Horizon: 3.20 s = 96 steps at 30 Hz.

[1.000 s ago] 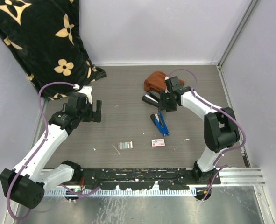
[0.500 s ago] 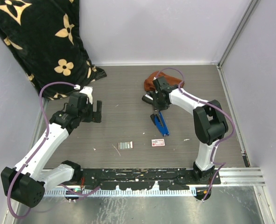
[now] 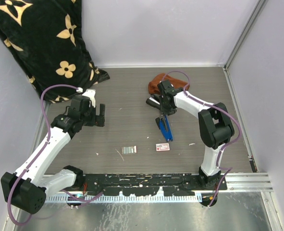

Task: Load the staples into the stapler
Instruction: Open the stapler at the center of the board.

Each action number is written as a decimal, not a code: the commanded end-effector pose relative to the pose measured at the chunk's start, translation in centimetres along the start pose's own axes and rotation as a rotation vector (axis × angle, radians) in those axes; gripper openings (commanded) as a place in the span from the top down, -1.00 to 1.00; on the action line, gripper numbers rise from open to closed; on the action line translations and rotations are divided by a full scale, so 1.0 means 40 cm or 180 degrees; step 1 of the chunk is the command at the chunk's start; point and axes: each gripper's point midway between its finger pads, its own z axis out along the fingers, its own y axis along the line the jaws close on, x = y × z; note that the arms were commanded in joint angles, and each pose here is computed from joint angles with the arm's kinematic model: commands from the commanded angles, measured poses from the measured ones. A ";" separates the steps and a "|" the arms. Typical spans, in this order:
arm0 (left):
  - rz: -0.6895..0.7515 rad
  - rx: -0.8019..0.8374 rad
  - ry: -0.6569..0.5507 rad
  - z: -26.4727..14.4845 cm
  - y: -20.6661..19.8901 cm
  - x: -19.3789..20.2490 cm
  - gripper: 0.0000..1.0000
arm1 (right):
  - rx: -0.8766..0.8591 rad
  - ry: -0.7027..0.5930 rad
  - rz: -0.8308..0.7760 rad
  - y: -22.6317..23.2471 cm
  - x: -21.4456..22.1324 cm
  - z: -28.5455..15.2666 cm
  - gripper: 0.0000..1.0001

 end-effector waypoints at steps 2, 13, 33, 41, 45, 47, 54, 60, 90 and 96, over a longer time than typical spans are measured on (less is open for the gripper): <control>0.0019 0.0065 -0.0145 -0.013 -0.008 -0.037 -0.96 | 0.0037 -0.0074 0.0036 -0.005 -0.011 -0.021 0.27; 0.0016 0.0079 -0.0165 -0.017 -0.009 -0.039 -0.96 | 0.0069 0.0074 0.0054 -0.007 0.027 0.017 0.37; -0.0469 0.0767 -0.0373 -0.050 -0.110 -0.060 -0.99 | -0.0394 -0.0449 0.0372 0.048 -0.070 -0.101 0.99; -0.1120 0.2005 -0.0762 -0.129 -0.332 -0.121 -0.82 | -0.1263 -0.1073 0.0627 0.125 -0.119 -0.268 0.99; -0.0797 0.2299 -0.0618 -0.124 -0.455 -0.101 -0.83 | -0.1815 -0.1289 0.0793 0.171 -0.108 -0.321 0.99; -0.0628 0.2435 -0.0592 -0.117 -0.501 -0.098 -0.83 | -0.2035 -0.1345 0.0824 0.189 -0.097 -0.337 0.98; -0.0160 0.2792 -0.0814 -0.094 -0.577 -0.128 -0.86 | -0.2437 -0.1525 0.0760 0.213 -0.058 -0.364 0.99; 0.0411 0.2830 -0.0772 -0.028 -0.609 -0.111 -0.85 | -0.2533 -0.1495 0.0683 0.220 -0.039 -0.372 0.99; 0.1425 0.2744 -0.0545 0.031 -0.647 -0.057 0.99 | -0.2142 -0.1369 0.1168 0.142 -0.017 -0.312 0.99; 0.1450 0.2685 -0.0704 -0.004 -0.625 -0.071 1.00 | -0.2061 -0.1357 0.1497 0.068 -0.021 -0.269 0.99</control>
